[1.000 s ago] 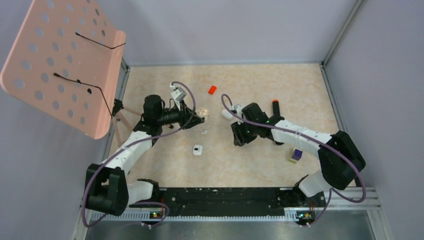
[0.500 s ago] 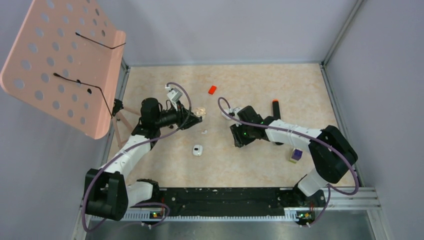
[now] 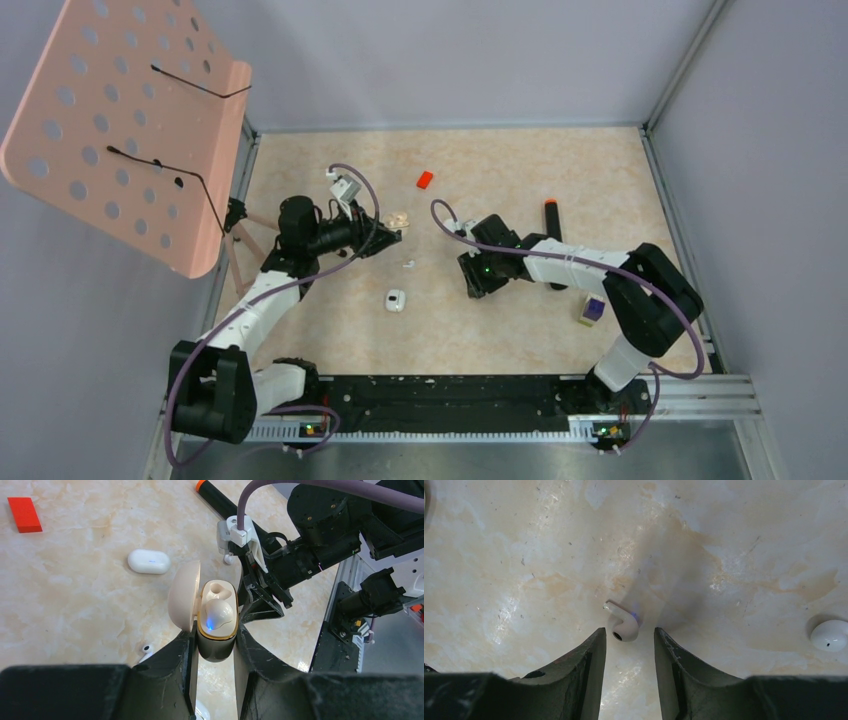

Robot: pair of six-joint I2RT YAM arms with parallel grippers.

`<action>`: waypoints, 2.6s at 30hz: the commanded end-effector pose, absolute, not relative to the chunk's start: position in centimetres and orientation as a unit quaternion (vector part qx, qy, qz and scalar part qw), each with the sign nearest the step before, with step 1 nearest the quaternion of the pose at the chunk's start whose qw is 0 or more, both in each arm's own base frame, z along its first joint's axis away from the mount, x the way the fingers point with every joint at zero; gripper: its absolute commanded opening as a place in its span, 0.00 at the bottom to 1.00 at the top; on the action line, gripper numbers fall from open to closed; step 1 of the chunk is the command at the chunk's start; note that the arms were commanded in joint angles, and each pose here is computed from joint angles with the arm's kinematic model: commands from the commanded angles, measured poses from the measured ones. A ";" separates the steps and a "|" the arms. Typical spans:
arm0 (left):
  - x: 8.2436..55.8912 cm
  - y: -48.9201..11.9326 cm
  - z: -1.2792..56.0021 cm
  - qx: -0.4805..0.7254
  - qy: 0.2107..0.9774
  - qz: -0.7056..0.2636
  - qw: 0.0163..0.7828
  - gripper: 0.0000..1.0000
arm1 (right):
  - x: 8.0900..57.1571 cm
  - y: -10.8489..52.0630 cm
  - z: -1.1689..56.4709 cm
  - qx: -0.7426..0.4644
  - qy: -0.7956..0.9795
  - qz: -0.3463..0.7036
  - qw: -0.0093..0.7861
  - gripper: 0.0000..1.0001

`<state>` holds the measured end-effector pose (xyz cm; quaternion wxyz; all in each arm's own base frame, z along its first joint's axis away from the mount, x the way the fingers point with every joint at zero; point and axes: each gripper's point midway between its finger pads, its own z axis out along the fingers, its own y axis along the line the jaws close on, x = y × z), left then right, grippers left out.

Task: Insert the wireless bluetooth earbuds into the charging case
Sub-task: Pick up the earbud from the center of the board.

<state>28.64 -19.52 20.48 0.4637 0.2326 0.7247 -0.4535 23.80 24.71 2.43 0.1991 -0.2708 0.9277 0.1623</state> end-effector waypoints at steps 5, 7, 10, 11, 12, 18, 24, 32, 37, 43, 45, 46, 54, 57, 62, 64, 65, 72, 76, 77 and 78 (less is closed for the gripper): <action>29.4 -19.3 21.7 0.237 0.709 -0.449 0.489 0.00 | 24.3 26.0 2.6 -0.292 0.917 0.176 0.208 0.34; 29.5 -19.3 21.6 0.237 0.709 -0.450 0.489 0.00 | 24.3 26.0 2.6 -0.293 0.917 0.174 0.209 0.33; 29.5 -19.2 21.6 0.236 0.710 -0.450 0.488 0.00 | 24.1 25.9 2.3 -0.298 0.916 0.171 0.207 0.31; 29.5 -19.2 21.6 0.236 0.709 -0.450 0.489 0.00 | 24.0 25.8 2.2 -0.300 0.916 0.169 0.207 0.30; 29.5 -19.3 21.5 0.236 0.710 -0.450 0.488 0.00 | 24.0 25.7 2.1 -0.302 0.915 0.168 0.207 0.30; 29.5 -19.2 21.1 0.236 0.712 -0.450 0.485 0.00 | 23.7 25.2 1.3 -0.311 0.914 0.159 0.207 0.21; 29.6 -19.2 20.9 0.236 0.713 -0.448 0.485 0.00 | 23.3 24.4 1.1 -0.315 0.915 0.148 0.204 0.30; 29.8 -19.2 20.8 0.236 0.712 -0.448 0.486 0.00 | 23.0 23.9 0.8 -0.321 0.915 0.141 0.200 0.30; 29.9 -19.2 20.9 0.236 0.712 -0.446 0.488 0.00 | 22.6 23.4 0.8 -0.341 0.910 0.134 0.193 0.30; 30.0 -19.2 20.7 0.234 0.713 -0.446 0.488 0.00 | 22.5 23.5 0.8 -0.359 0.903 0.135 0.193 0.27; 30.2 -19.2 20.8 0.234 0.713 -0.445 0.490 0.00 | 22.6 23.4 0.8 -0.363 0.902 0.129 0.195 0.26; 30.2 -19.2 20.8 0.233 0.713 -0.444 0.490 0.00 | 22.7 23.3 0.8 -0.362 0.903 0.127 0.196 0.26; 30.4 -19.2 20.4 0.236 0.712 -0.443 0.490 0.00 | 23.0 23.3 1.6 -0.402 0.883 0.121 0.210 0.00; 30.2 -19.5 20.3 0.251 0.703 -0.454 0.486 0.00 | 24.3 23.3 3.7 -0.443 0.858 0.100 0.241 0.00; 30.4 -20.7 20.4 0.283 0.689 -0.467 0.477 0.00 | 27.2 23.6 10.7 -0.547 0.773 0.057 0.315 0.00; 30.8 -21.3 20.9 0.299 0.680 -0.469 0.478 0.00 | 28.1 23.7 14.0 -0.578 0.734 0.041 0.355 0.00; 31.1 -21.6 21.1 0.306 0.676 -0.470 0.478 0.00 | 28.4 23.8 15.6 -0.597 0.708 0.031 0.376 0.00; 32.0 -24.7 23.0 0.354 0.641 -0.491 0.472 0.00 | 30.6 22.6 24.8 -0.707 0.512 -0.113 0.474 0.00; 31.8 -26.2 23.9 0.380 0.622 -0.510 0.458 0.00 | 31.3 22.7 28.3 -0.735 0.424 -0.182 0.497 0.00; 31.7 -26.5 24.1 0.385 0.617 -0.513 0.455 0.00 | 31.4 22.9 29.3 -0.735 0.405 -0.197 0.507 0.00; 31.7 -26.7 24.3 0.389 0.614 -0.516 0.453 0.00 | 31.4 23.1 29.8 -0.739 0.385 -0.212 0.511 0.00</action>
